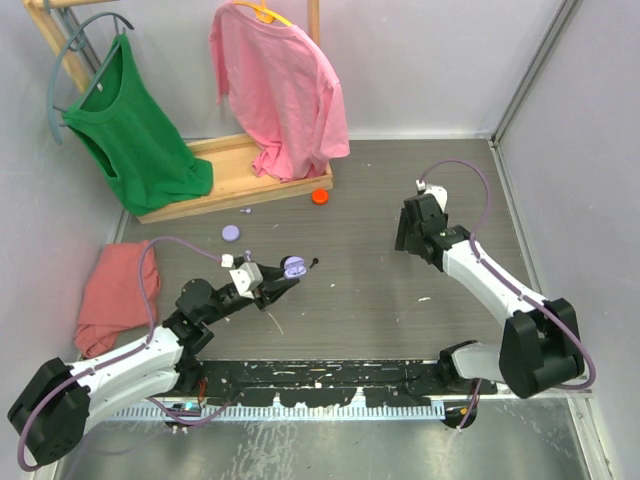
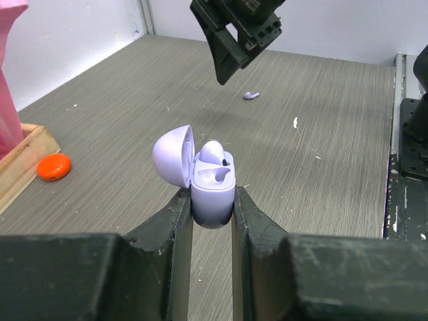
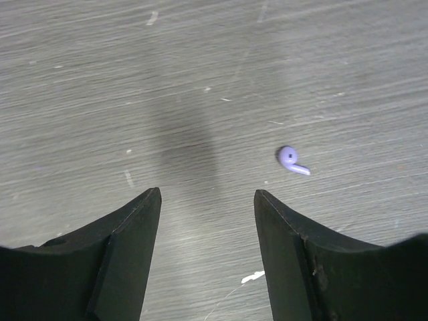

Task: Insert the wireless bluetooth earbuds into the charging case
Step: Pick up the earbud from the center of the board.

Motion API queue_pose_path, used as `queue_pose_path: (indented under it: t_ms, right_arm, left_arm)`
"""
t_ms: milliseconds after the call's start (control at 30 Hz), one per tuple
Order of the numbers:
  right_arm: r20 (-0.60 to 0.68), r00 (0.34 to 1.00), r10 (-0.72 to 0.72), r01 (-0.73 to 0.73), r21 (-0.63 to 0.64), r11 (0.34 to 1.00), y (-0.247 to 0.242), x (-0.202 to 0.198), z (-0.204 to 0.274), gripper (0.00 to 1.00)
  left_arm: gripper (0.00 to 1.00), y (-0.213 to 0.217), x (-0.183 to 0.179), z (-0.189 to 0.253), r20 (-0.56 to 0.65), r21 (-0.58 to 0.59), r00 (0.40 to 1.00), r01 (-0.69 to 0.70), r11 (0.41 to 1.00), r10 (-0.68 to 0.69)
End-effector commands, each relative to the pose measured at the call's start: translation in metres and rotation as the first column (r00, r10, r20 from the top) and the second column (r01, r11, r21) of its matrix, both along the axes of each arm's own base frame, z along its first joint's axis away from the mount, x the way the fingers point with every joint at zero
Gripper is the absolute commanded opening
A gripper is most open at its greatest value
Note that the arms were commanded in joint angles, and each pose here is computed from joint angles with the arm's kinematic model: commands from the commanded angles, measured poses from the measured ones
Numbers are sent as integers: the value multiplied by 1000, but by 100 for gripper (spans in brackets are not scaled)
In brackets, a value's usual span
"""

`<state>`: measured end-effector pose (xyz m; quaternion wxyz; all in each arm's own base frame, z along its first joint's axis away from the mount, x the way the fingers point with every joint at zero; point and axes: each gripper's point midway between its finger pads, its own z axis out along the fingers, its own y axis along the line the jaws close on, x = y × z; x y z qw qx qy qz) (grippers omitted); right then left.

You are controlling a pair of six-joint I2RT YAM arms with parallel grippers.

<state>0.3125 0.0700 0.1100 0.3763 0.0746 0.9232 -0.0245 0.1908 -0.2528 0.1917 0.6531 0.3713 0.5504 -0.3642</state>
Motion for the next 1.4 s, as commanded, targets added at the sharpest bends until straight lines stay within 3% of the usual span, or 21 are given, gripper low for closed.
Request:
queue_pose_path:
  t_ms: [0,200,733,1000,1233,1367]
  right_arm:
    - [-18,996,-85,85,15,996,-22,13,-3,63]
    - [-66,986,-151,155,67,986,-47,22,-28,60]
    - [-182,954,-238,247,27,969,-83,22,-72,50]
    - [-232,947,-223,237,33,971,-80,17,-87,44]
    - [-270,946,-181,210,84,974,-68,7,-89,30]
    - [-287,946,-148,194,140,971,-57,-3,-87,26]
  left_arm:
    - [0,2,-5,18,52,-49,999,14,999,-11]
    - [0,2,-4,16,44,-44,999,4,999,-2]
    - [0,0,-5,15,33,-40,999,19,999,-18]
    - [0,-1,-6,15,30,-39,999,25,999,-24]
    - [0,-1,-7,15,29,-38,999,29,999,-28]
    - [0,0,-7,15,26,-37,999,29,999,-28]
